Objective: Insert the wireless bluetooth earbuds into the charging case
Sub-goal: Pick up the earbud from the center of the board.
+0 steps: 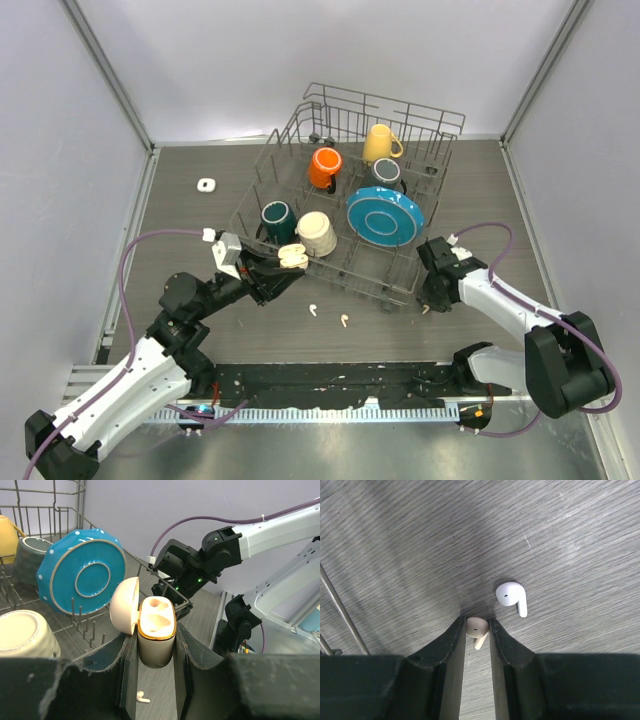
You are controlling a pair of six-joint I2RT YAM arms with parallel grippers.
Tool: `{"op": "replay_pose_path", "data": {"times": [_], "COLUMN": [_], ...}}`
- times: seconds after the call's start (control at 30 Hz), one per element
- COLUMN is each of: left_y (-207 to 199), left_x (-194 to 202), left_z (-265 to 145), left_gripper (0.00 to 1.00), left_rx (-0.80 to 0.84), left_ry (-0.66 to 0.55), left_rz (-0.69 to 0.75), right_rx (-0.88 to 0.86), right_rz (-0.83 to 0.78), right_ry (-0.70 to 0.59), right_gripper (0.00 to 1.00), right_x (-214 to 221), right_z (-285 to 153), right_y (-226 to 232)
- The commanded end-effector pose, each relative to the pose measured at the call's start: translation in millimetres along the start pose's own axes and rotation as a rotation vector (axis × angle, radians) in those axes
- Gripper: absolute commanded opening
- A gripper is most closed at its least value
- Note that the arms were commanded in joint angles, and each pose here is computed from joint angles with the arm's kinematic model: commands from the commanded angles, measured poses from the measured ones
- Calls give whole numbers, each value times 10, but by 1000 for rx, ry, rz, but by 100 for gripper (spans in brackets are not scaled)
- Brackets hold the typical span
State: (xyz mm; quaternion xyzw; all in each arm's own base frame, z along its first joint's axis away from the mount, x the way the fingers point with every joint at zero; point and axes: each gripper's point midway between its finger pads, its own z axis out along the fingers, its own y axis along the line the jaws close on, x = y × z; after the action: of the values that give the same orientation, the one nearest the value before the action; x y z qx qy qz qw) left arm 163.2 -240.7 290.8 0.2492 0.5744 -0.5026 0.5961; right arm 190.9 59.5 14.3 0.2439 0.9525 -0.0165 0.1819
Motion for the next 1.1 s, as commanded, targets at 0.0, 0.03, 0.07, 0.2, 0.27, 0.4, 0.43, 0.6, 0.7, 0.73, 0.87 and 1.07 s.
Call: {"op": "replay_pose_path", "data": {"times": [0.0, 0.03, 0.07, 0.2, 0.27, 0.4, 0.43, 0.6, 0.7, 0.73, 0.87, 1.07], "left_y": [-53, -58, -50, -60, -62, -56, -58, -45, -37, -41, -40, -34], "left_x": [-132, -131, -129, -125, -129, -109, -115, -135, -130, -126, -121, -103], "left_z": [7, 7, 7, 9, 7, 11, 14, 27, 51, 54, 71, 79], "left_gripper": [0, 0, 0, 0, 0, 0, 0, 0, 0, 0, 0, 0], "left_rx": [15, 16, 13, 18, 18, 18, 19, 15, 17, 21, 25, 26], "left_ry": [-42, -40, -41, -40, -41, -36, -39, -52, -49, -46, -44, -42], "left_rz": [18, 16, 16, 11, 12, 7, 7, 6, 6, 5, 4, -1], "right_rx": [-17, -17, -14, -21, -27, -81, -73, -125, -162, -166, -162, -360], "right_rz": [4, 6, 7, 22, 36, 83, 85, 173, 211, 221, 213, 137], "right_ry": [-11, -14, -15, -46, -73, -107, -108, -176, -245, -274, -388, -542], "right_gripper": [27, 25, 24, 16, 13, 6, 5, 1, 1, 1, 1, 1], "right_x": [-23, -26, -29, -87, -139, -214, -205, -333, -482, -559, -829, -1203], "right_z": [-28, -33, -37, -88, -165, -335, -368, -724, -1002, -1144, -1553, -2292], "right_y": [15, 14, 7, 6, -3, 57, 21, 4, -12, -31, -123, 110]}}
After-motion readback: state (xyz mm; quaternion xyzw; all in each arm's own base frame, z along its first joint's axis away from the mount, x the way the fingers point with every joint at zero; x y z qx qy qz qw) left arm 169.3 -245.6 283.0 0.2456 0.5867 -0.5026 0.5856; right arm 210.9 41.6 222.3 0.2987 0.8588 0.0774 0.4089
